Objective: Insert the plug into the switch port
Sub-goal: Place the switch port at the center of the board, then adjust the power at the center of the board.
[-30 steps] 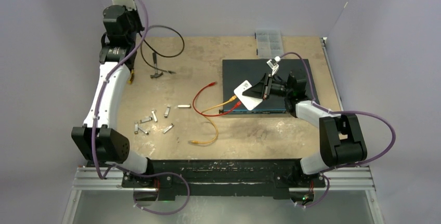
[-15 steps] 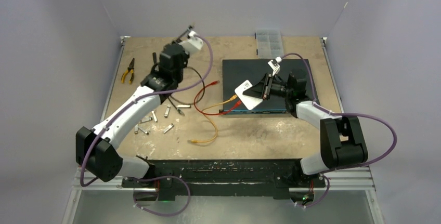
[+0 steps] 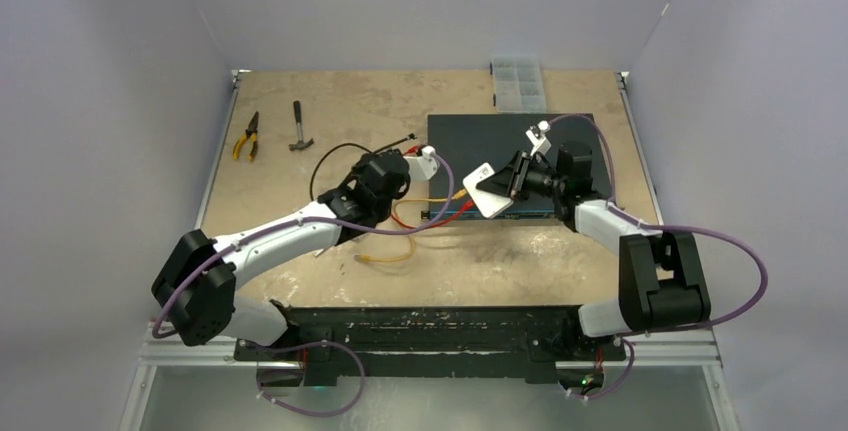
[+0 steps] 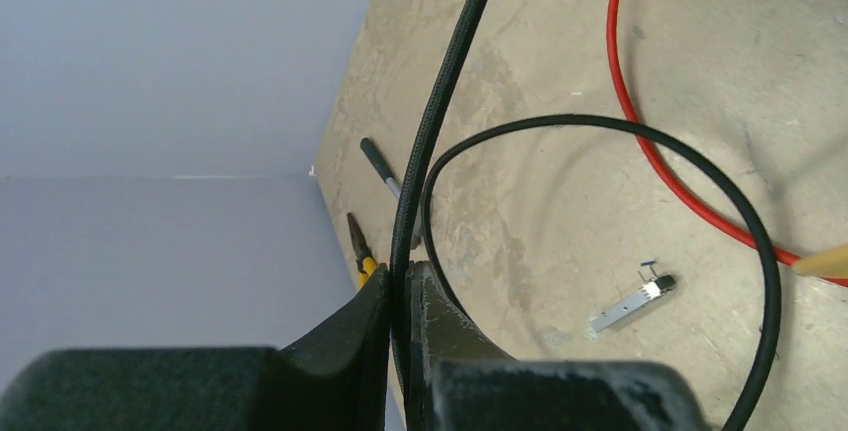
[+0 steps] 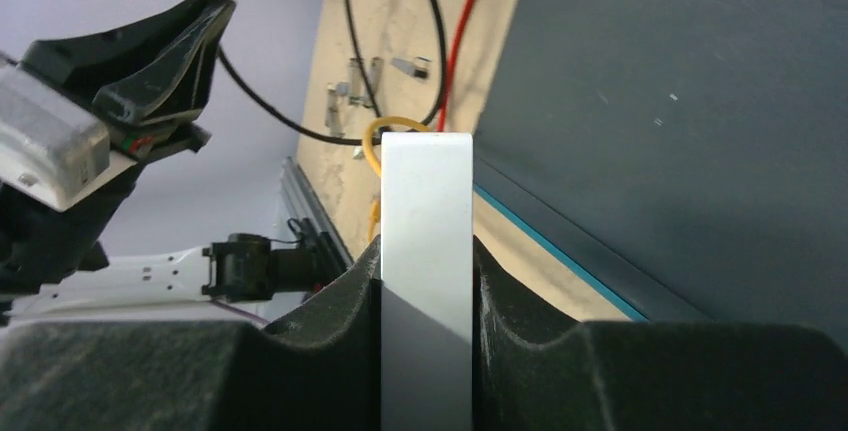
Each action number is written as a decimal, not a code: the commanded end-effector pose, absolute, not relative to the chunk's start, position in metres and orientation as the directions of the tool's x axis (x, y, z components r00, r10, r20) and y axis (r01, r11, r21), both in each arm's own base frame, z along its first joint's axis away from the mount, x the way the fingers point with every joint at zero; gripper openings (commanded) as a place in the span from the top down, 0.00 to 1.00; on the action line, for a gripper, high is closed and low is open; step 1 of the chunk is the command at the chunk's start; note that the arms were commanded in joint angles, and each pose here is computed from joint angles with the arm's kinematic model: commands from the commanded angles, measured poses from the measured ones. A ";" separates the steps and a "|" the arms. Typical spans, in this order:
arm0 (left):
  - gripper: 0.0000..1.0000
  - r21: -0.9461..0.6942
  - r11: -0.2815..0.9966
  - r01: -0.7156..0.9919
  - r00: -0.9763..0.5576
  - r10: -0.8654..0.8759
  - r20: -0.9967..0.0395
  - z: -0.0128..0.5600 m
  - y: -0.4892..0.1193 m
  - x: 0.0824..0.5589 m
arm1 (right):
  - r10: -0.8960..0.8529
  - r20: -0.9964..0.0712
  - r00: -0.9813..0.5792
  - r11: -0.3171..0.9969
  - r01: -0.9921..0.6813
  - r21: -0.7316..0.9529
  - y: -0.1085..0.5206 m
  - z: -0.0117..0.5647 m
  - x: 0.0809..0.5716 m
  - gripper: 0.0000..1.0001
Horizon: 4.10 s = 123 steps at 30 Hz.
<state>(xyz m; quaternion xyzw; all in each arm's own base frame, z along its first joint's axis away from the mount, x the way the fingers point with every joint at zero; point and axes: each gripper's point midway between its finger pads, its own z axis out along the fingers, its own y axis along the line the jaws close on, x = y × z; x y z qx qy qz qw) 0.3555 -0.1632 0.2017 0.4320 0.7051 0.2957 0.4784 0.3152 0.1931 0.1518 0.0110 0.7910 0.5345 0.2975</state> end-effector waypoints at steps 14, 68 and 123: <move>1.00 0.782 0.568 0.256 -0.082 0.819 -0.568 0.225 -0.185 0.346 | 0.348 -0.370 -0.861 0.553 -0.130 0.823 0.179 0.077 0.236 1.00; 1.00 0.776 0.533 0.339 0.213 0.759 -0.615 0.238 -0.220 0.298 | 0.598 -0.544 -0.588 0.316 -0.452 0.835 0.212 0.261 0.294 0.12; 0.54 0.665 0.490 0.564 0.317 0.615 -0.722 0.246 -0.276 0.260 | 0.591 -0.481 -0.648 0.072 -0.551 0.831 0.242 0.250 0.308 1.00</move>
